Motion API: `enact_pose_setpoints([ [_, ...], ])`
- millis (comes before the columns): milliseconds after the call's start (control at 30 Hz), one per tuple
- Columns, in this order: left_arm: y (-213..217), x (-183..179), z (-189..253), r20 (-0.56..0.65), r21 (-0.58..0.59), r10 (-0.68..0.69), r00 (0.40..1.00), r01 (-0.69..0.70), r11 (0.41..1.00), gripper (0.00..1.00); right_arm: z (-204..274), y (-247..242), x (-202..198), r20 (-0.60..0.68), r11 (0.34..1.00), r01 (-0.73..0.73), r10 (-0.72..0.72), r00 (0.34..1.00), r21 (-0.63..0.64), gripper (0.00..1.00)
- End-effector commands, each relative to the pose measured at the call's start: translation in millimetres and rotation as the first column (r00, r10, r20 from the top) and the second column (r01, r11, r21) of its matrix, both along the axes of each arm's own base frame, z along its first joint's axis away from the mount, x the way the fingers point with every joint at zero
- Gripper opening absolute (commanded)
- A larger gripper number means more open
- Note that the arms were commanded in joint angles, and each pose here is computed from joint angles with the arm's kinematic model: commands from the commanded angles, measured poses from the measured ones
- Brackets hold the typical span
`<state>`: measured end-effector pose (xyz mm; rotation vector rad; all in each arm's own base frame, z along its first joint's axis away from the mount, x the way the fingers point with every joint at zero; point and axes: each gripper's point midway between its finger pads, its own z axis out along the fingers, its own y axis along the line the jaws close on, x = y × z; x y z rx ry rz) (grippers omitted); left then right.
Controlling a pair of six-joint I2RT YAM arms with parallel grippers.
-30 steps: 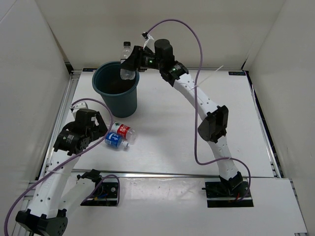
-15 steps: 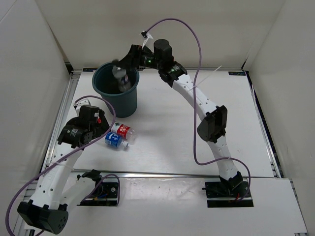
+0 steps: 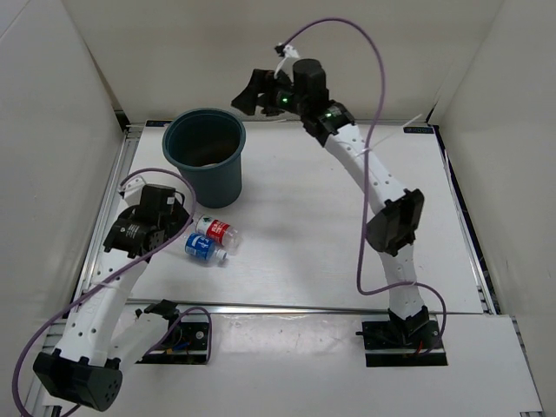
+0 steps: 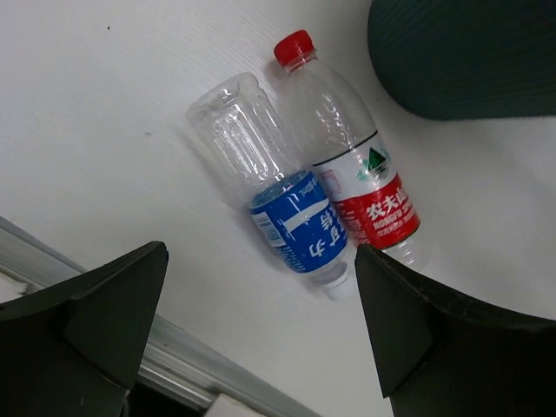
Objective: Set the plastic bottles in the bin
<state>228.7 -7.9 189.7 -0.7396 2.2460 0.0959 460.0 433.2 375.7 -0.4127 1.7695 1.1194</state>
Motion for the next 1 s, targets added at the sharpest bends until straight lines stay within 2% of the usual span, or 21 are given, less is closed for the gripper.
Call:
enact_pose_setpoints([
  [0,12,1,-1,0.085,-0.130,0.208,0.974,-0.196,0.972,1.00,73,-64,-10,0.132,0.988,0.153,-0.153,0.979,0.010,0.93],
  [67,18,-6,-24,0.055,-0.184,0.302,0.952,-0.288,0.940,1.00,79,-79,-16,0.136,0.983,0.182,-0.180,0.974,-0.002,0.95],
  [100,24,-8,-28,0.062,-0.213,0.351,0.934,-0.331,0.919,1.00,77,-81,-18,0.138,0.983,0.181,-0.177,0.974,-0.018,1.00],
  [133,26,-12,-43,0.032,-0.220,0.372,0.928,-0.356,0.908,1.00,74,-81,-19,0.131,0.983,0.181,-0.176,0.976,-0.025,1.00],
  [167,24,-10,-51,0.026,-0.275,0.395,0.918,-0.374,0.886,1.00,73,-85,-27,0.126,0.985,0.169,-0.163,0.979,-0.045,1.00],
  [333,15,6,-69,0.007,-0.418,0.440,0.898,-0.397,0.817,1.00,78,-104,-55,0.143,0.984,0.157,-0.145,0.979,-0.082,1.00],
  [400,6,17,-71,0.024,-0.489,0.405,0.914,-0.343,0.802,1.00,70,-111,-59,0.143,0.979,0.169,-0.152,0.978,-0.115,1.00],
  [533,1,25,-89,-0.017,-0.593,0.438,0.899,-0.361,0.719,1.00,74,-130,-76,0.157,0.973,0.185,-0.164,0.974,-0.134,1.00],
  [767,6,23,-119,-0.066,-0.611,0.456,0.887,-0.397,0.685,1.00,59,-161,-75,0.126,0.962,0.222,-0.203,0.971,-0.157,1.00],
  [967,11,35,-130,-0.095,-0.578,0.412,0.906,-0.387,0.718,1.00,65,-176,-80,0.128,0.959,0.244,-0.226,0.966,-0.142,1.00],
])
